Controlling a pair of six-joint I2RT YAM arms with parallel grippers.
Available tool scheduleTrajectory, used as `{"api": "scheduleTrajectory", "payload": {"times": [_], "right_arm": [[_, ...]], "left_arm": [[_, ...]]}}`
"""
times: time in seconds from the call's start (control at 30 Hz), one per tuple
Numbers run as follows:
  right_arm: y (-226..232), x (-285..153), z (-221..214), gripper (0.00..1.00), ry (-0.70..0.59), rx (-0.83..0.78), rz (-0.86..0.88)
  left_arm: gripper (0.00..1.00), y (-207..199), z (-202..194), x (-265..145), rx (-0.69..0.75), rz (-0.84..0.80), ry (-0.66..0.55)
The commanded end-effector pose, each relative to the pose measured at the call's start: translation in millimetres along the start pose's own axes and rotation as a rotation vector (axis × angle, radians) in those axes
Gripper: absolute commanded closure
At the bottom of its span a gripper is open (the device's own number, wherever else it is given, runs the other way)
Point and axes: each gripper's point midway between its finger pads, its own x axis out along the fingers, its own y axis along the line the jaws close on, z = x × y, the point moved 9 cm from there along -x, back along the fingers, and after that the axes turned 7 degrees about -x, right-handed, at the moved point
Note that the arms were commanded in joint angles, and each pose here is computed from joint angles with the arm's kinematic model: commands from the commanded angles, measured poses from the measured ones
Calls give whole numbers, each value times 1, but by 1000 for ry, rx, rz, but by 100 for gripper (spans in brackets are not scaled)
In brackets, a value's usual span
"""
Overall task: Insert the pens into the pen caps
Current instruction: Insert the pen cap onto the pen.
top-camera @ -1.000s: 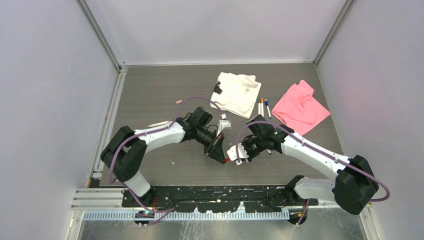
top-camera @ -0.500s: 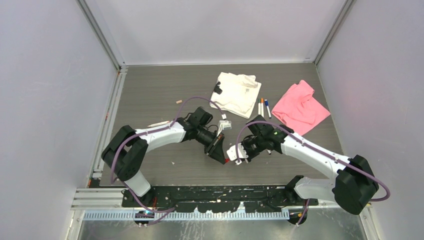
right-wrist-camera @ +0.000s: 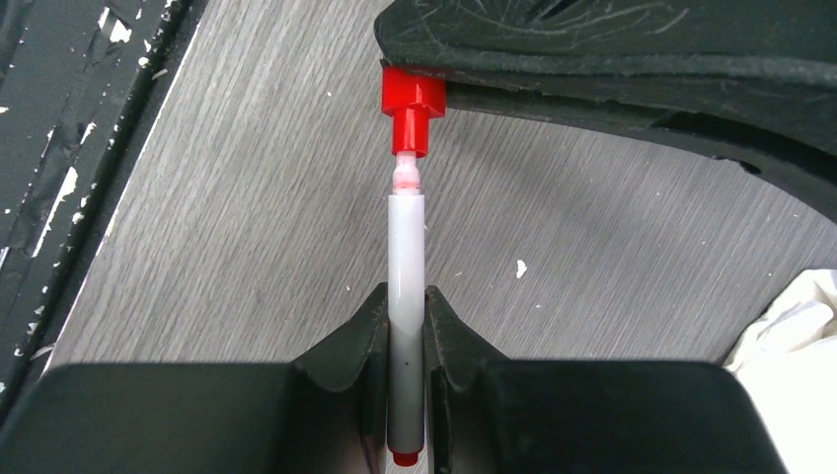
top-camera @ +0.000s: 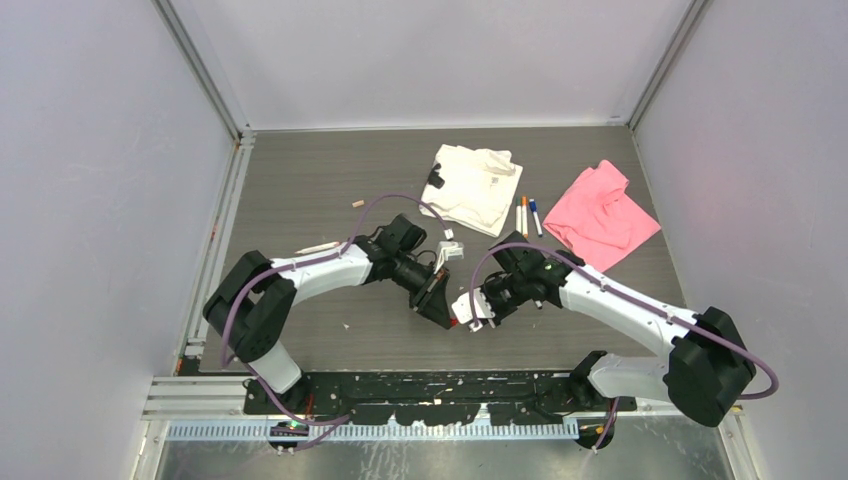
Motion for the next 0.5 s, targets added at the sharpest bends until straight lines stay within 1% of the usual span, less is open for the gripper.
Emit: {"api": "scheduleTrajectory", "payload": {"times": [0.0,0.3,0.47], "right_arm": [[-4,2,7,99,-39,-14,-4],[-3,7,12,99,-63,-27,17],[0,16,18,99,-77,-47,56]], "left_arm": [[99,-6,14,1,59,-40,-14],[99,-5,20,7,53,-47,-2],[99,-4,30,10,45,-44,-26]]}}
